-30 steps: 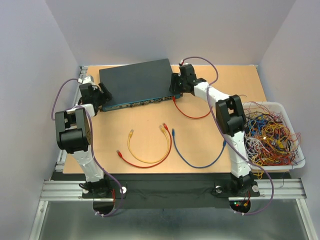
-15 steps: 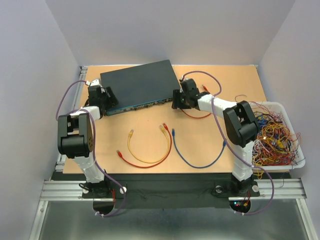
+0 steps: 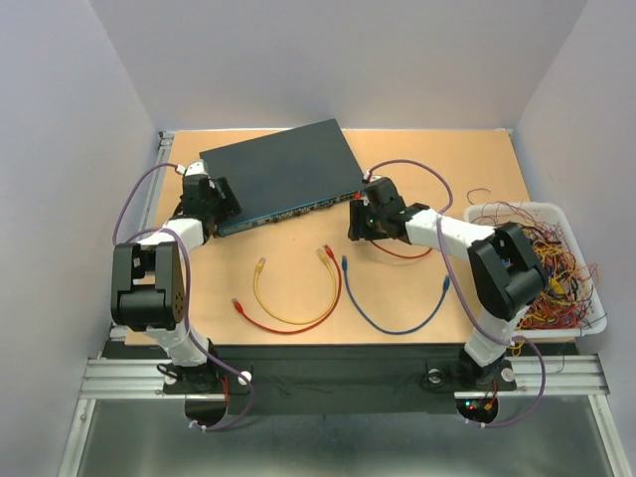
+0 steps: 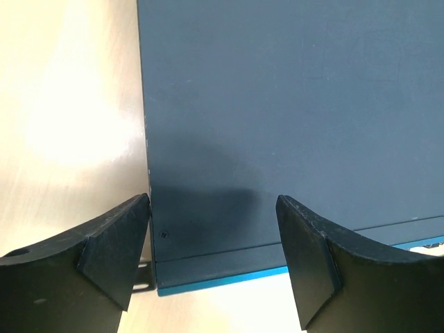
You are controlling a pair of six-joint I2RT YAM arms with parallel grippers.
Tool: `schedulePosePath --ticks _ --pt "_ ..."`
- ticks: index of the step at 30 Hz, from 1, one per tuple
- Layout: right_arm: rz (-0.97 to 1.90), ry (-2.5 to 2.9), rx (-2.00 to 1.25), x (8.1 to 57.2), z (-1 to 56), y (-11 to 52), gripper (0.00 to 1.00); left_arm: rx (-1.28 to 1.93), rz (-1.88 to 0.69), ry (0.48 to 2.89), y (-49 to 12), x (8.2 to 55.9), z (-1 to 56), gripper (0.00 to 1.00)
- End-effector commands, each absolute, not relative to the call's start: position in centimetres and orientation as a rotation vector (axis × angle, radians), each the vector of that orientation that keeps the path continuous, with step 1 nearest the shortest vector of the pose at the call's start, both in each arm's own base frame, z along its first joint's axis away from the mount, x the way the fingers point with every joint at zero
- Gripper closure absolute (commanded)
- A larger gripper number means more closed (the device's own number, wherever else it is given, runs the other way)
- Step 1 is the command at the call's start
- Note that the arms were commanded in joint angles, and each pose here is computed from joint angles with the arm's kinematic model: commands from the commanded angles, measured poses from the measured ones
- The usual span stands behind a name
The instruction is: Insert the plug into the switch port
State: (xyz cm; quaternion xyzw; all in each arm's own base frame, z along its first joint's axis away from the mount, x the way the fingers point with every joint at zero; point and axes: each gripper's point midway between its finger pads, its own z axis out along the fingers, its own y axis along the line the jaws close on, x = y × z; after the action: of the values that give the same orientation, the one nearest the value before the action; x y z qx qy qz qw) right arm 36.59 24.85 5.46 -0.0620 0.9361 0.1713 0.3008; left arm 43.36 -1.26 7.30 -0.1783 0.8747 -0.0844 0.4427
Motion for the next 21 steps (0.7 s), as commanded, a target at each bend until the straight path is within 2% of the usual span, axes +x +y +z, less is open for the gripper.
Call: schedulePosePath --ticks 1,5,12,14,19,21 --pt "0.438 2.353 -0.169 36.9 10.3 24.7 0.4 -0.429 -0.248 2.138 -2.6 42.9 9.5 0.16" --pt "0.354 2.295 -0.157 36.8 12.9 23.1 0.39 -0.46 -0.187 2.086 -1.5 43.4 11.0 0.16" --pt "0.323 2.314 -0.202 34.6 12.9 23.2 0.35 -0.499 -0.166 1.91 -0.3 44.4 15.6 0.09" --pt "0.358 2.335 -0.234 33.2 12.3 24.3 0.39 -0.513 -0.169 1.844 0.0 44.7 17.2 0.01" --pt "0.372 2.388 -0.265 30.7 10.1 26.0 0.55 -0.514 -0.232 1.754 -0.1 45.9 19.9 0.01" --pt "0.356 2.409 -0.268 30.5 9.1 26.2 0.59 -0.503 -0.232 1.74 -0.1 46.0 20.5 0.01"
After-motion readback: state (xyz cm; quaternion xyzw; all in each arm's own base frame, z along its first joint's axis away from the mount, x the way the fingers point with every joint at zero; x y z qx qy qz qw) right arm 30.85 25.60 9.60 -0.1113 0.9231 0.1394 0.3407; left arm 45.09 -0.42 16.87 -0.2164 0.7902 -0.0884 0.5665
